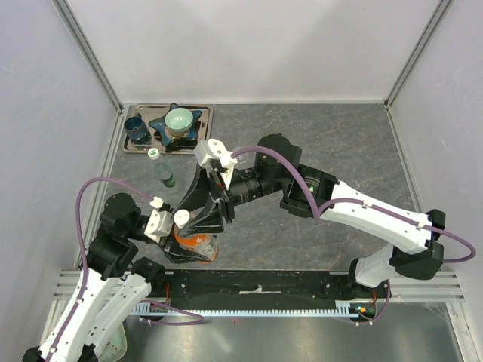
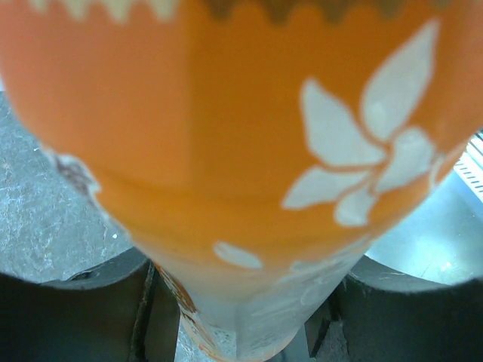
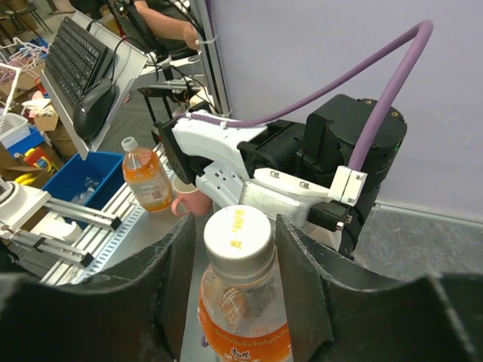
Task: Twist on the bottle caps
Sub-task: Screw the bottle cap onto the plastic bottle.
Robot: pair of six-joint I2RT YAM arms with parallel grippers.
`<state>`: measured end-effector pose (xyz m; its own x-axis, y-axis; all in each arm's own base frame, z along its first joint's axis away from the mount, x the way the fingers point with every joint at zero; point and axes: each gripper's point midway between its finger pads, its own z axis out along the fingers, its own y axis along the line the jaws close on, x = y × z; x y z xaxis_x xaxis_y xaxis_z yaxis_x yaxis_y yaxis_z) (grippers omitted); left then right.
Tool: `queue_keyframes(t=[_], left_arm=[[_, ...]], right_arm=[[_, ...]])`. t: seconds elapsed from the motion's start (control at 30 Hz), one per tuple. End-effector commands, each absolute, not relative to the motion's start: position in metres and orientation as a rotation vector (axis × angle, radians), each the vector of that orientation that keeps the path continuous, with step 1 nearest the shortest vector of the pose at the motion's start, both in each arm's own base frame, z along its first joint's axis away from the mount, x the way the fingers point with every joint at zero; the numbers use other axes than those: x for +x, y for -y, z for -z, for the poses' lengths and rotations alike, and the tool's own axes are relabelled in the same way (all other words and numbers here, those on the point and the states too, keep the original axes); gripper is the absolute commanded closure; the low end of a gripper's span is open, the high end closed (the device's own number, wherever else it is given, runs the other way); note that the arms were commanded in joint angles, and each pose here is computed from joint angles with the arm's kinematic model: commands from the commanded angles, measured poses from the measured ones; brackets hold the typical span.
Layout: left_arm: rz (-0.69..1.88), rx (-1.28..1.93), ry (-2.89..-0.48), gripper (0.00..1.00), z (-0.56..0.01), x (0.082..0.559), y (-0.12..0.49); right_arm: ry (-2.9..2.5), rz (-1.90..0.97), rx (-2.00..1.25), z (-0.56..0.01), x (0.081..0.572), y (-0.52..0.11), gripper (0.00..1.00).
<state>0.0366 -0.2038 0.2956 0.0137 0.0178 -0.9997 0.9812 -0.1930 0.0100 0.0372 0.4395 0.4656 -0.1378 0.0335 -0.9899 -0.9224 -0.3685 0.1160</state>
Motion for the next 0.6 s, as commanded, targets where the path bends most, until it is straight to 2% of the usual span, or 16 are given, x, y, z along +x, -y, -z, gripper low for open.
queue_keyframes(t=[0.0, 0.13, 0.3, 0.4, 0.43, 0.47, 0.53, 0.57], left_arm=[[1.333, 1.371, -1.094, 0.83, -0.307, 0.035, 0.203], [1.322, 1.358, -1.111, 0.83, -0.304, 0.039, 0.204], [1.281, 1.317, -1.152, 0.82, -0.300, 0.049, 0.205], [1.206, 1.269, -1.185, 0.79, -0.300, 0.063, 0.205], [1.184, 1.251, -1.200, 0.73, -0.299, 0.067, 0.205], [1.127, 1.202, -1.233, 0.51, -0.300, 0.078, 0.204], [1.056, 1.150, -1.280, 0.01, -0.299, 0.090, 0.200], [1.012, 1.132, -1.278, 0.01, -0.306, 0.094, 0.197]], right_arm=[[-0.943, -1.655, -1.375, -0.492, 0.028, -0.435, 0.50], [-0.949, -1.648, -1.364, -0.492, 0.029, -0.434, 0.67], [-0.957, -1.621, -1.338, -0.492, 0.033, -0.430, 0.71], [-0.974, -1.576, -1.288, -0.496, 0.041, -0.428, 0.79], [-1.005, -1.552, -1.271, -0.493, 0.047, -0.428, 0.88], [-1.046, -1.489, -1.229, -0.490, 0.060, -0.433, 0.93], [-1.135, -1.412, -1.211, -0.476, 0.077, -0.442, 1.00], [-1.167, -1.350, -1.191, -0.470, 0.089, -0.445, 1.00]])
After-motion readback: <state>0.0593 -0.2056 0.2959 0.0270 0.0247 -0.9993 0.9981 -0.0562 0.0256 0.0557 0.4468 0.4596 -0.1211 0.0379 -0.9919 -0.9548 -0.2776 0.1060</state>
